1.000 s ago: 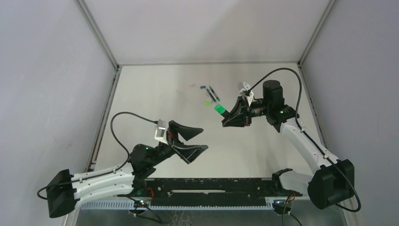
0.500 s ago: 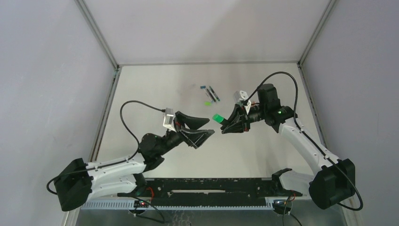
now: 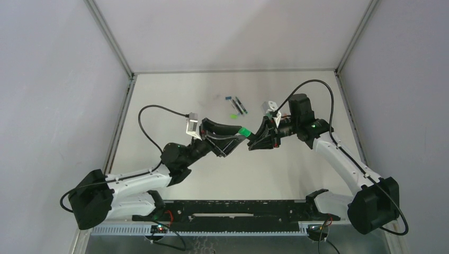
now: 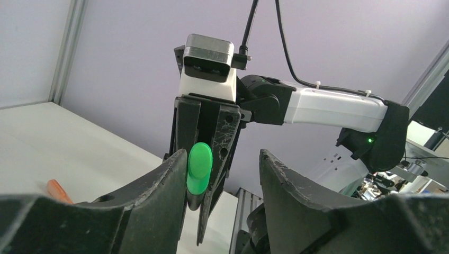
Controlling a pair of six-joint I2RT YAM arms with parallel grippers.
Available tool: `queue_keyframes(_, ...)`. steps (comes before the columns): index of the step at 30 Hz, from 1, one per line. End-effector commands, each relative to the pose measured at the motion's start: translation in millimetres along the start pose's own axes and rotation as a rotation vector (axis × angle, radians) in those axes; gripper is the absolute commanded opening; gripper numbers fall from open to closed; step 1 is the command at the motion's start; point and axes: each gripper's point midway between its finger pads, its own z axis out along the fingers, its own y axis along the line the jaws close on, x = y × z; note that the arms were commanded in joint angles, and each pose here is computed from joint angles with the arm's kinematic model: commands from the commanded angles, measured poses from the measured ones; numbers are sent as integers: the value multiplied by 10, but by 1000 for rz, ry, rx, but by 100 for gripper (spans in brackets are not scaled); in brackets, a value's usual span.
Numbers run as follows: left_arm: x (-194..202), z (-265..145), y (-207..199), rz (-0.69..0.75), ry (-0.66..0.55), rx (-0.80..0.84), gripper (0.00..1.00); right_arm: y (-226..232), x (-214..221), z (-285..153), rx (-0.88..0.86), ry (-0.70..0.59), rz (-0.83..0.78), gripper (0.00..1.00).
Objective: Insert the pens into the pen caps
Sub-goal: Press the pen cap onto the pen.
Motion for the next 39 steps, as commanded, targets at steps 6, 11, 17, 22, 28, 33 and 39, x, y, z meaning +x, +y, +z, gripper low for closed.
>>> queue_keyframes(6, -234, 236, -96, 57, -43, 40, 52, -18, -173, 22, -6, -13, -33, 0)
queue_keyframes(11, -203, 253, -56, 67, -26, 22, 42, -17, -174, 25, -6, -13, -27, 0)
queue_keyframes(17, -152, 274, -40, 79, -1, 26, 29, -22, -190, 34, -6, -16, -6, 0)
queue_keyframes(22, -1, 256, -20, 108, 64, 44, 1, -72, -273, 54, 0, -34, 89, 0)
queue_keyframes(28, 495, 118, 104, 88, 266, 43, 0, -96, -416, 36, -39, -68, 241, 0)
queue_keyframes(33, 1012, -164, 208, -72, 446, 4, 0, -181, -388, 44, 40, -63, 211, 0)
queue_keyframes(39, 1501, -475, 142, -342, 607, 12, 0, -207, -435, -23, 162, -44, 97, 0)
